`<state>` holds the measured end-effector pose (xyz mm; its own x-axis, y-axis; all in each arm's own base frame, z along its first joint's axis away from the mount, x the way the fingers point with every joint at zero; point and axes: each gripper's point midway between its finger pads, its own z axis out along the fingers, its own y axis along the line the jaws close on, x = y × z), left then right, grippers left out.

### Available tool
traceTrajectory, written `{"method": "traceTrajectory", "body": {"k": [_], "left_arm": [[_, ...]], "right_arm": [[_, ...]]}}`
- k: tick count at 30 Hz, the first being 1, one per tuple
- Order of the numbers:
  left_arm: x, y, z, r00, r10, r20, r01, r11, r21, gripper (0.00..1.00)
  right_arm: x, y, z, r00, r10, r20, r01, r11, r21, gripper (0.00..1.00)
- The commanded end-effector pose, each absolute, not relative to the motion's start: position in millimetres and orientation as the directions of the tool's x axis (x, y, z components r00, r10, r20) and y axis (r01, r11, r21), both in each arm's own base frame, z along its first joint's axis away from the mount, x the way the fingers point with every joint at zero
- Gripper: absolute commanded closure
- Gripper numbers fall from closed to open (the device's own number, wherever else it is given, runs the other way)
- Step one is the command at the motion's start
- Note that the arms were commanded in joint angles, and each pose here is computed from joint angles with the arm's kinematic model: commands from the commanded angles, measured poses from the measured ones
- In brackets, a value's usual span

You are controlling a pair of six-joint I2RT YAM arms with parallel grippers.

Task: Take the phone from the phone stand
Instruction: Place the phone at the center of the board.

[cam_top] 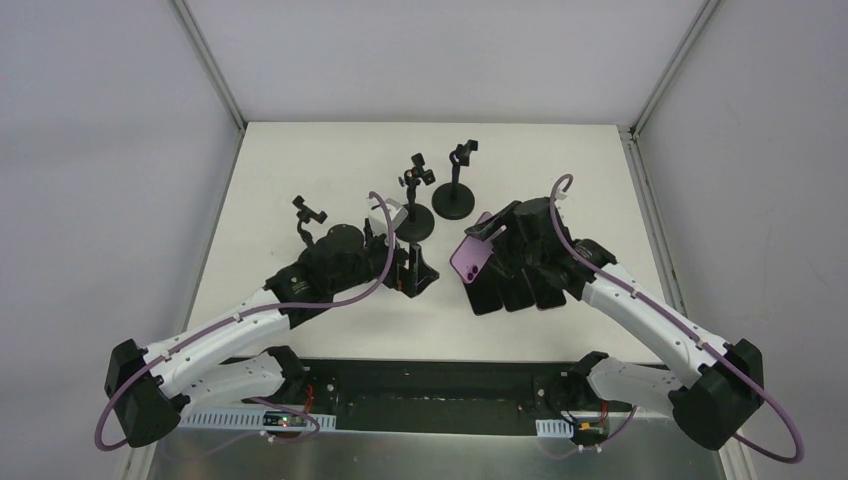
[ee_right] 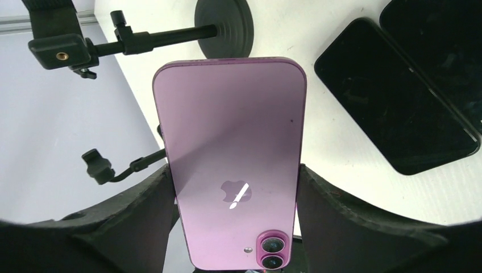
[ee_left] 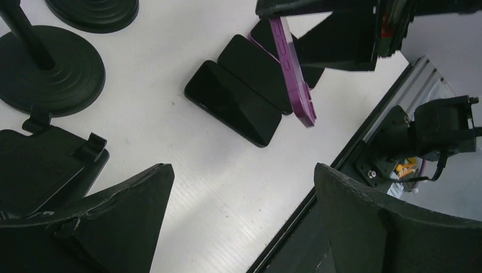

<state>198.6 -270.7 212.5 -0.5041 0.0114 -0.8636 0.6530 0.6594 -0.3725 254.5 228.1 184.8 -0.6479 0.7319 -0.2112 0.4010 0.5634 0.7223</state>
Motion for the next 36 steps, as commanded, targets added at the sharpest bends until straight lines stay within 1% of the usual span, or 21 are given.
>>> {"method": "traceTrajectory", "body": {"k": [1, 6, 10, 12, 15, 19, 21, 24, 25, 27, 29, 32, 33, 35, 36], "left_arm": [[214.2, -289.3, 256.9, -0.451, -0.13, -0.883, 0.654, 0.625, -0.426, 0.0], [210.8, -313.9, 268.8, -0.5, -0.159, -0.851, 0.678, 0.539, -0.499, 0.0], [198.4, -336.6, 270.6, -0.542, -0.125, -0.831, 0.712, 0.457, -0.533, 0.0], [195.8, -342.5, 262.8, -0.558, -0.101, -0.824, 0.712, 0.451, -0.538, 0.06], [194.2, -346.3, 250.9, -0.588, -0.082, -0.805, 0.697, 0.452, -0.556, 0.16], [192.3, -348.7, 242.5, -0.613, -0.072, -0.786, 0.682, 0.454, -0.574, 0.27], [192.8, -349.9, 240.9, -0.619, -0.07, -0.782, 0.678, 0.455, -0.577, 0.3], [194.7, -351.9, 242.3, -0.623, -0.076, -0.778, 0.672, 0.457, -0.583, 0.33], [195.1, -353.1, 242.0, -0.626, -0.076, -0.776, 0.67, 0.457, -0.585, 0.36], [195.7, -355.8, 241.1, -0.636, -0.073, -0.768, 0.664, 0.455, -0.593, 0.48], [194.3, -359.6, 240.5, -0.645, -0.062, -0.762, 0.667, 0.442, -0.6, 0.6], [188.3, -366.1, 241.4, -0.659, -0.032, -0.752, 0.679, 0.404, -0.613, 0.82], [186.4, -368.0, 242.3, -0.661, -0.023, -0.75, 0.684, 0.391, -0.616, 0.87], [182.0, -370.9, 243.7, -0.657, 0.0, -0.754, 0.702, 0.363, -0.612, 0.92], [178.4, -372.1, 244.5, -0.65, 0.019, -0.76, 0.718, 0.342, -0.606, 0.95]], "right_arm": [[255.5, 237.2, 217.5, -0.602, 0.783, -0.156, 0.361, 0.442, 0.821, 1.0], [247.9, 238.5, 218.6, -0.607, 0.777, -0.167, 0.339, 0.444, 0.83, 1.0], [246.9, 239.0, 223.6, -0.61, 0.774, -0.17, 0.318, 0.435, 0.842, 1.0], [246.4, 238.5, 227.2, -0.607, 0.776, -0.169, 0.308, 0.426, 0.851, 1.0], [245.0, 236.9, 229.7, -0.605, 0.777, -0.172, 0.297, 0.421, 0.857, 1.0], [242.4, 239.4, 228.3, -0.621, 0.765, -0.169, 0.283, 0.421, 0.862, 1.0], [240.6, 244.2, 228.1, -0.636, 0.757, -0.151, 0.276, 0.406, 0.871, 1.0], [238.0, 249.9, 225.3, -0.656, 0.743, -0.135, 0.269, 0.397, 0.877, 1.0], [237.2, 250.6, 224.4, -0.659, 0.74, -0.134, 0.269, 0.398, 0.877, 1.0], [236.2, 251.7, 223.4, -0.663, 0.736, -0.133, 0.267, 0.399, 0.877, 1.0], [235.6, 251.0, 224.1, -0.662, 0.737, -0.136, 0.262, 0.397, 0.879, 1.0], [234.8, 249.3, 228.0, -0.659, 0.738, -0.147, 0.248, 0.397, 0.884, 1.0], [234.1, 249.1, 228.6, -0.661, 0.735, -0.151, 0.242, 0.4, 0.884, 1.0], [232.3, 249.4, 230.5, -0.668, 0.727, -0.156, 0.231, 0.403, 0.886, 1.0], [230.6, 250.0, 232.0, -0.675, 0.72, -0.159, 0.222, 0.404, 0.887, 0.98]]}}
